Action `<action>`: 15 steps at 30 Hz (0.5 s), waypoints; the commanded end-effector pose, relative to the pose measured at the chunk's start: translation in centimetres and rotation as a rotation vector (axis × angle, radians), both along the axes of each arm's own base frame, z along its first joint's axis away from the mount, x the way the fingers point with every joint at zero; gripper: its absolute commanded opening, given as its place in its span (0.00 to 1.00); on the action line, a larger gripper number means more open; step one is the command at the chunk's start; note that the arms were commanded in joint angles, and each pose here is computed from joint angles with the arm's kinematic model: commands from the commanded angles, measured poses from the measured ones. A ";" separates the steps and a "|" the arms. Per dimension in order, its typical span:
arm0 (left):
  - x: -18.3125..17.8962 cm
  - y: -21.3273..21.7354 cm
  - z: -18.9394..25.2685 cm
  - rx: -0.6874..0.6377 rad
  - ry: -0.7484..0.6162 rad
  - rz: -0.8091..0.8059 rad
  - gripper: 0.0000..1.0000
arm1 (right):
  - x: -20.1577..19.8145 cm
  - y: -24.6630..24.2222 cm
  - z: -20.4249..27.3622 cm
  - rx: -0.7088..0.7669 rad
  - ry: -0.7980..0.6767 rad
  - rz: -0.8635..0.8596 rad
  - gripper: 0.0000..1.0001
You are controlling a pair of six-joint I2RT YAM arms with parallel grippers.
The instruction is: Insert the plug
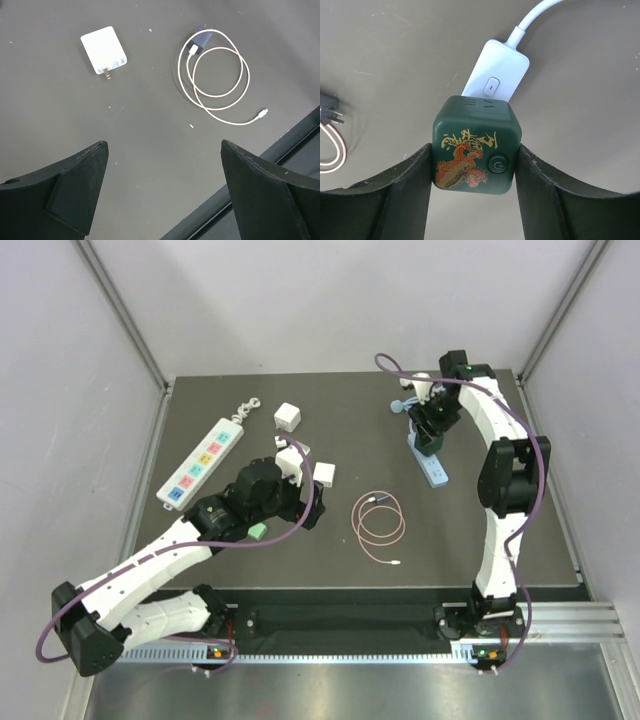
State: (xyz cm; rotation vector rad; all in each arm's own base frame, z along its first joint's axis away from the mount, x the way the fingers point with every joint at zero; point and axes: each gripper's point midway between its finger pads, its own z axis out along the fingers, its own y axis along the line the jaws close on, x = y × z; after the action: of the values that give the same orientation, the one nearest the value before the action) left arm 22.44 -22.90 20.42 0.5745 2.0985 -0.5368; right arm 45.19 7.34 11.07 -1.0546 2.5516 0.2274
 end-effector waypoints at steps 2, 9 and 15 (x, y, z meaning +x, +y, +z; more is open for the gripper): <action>0.3 0.1 0.9 -0.020 -0.045 -0.002 0.98 | 0.1 -0.4 1.6 0.026 -0.047 0.009 0.00; 0.2 0.0 1.0 -0.028 -0.044 -0.004 0.98 | 1.2 -1.1 4.2 0.011 -0.122 -0.087 0.00; 0.1 -0.5 2.1 -0.077 -0.043 -0.007 0.98 | 1.9 -2.1 9.5 0.039 -0.263 -0.466 0.00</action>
State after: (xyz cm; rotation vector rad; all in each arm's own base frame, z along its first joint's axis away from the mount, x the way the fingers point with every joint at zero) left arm 22.17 -22.94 20.52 0.5772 2.0947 -0.5533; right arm 45.64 5.99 12.81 -0.7781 2.6093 0.1198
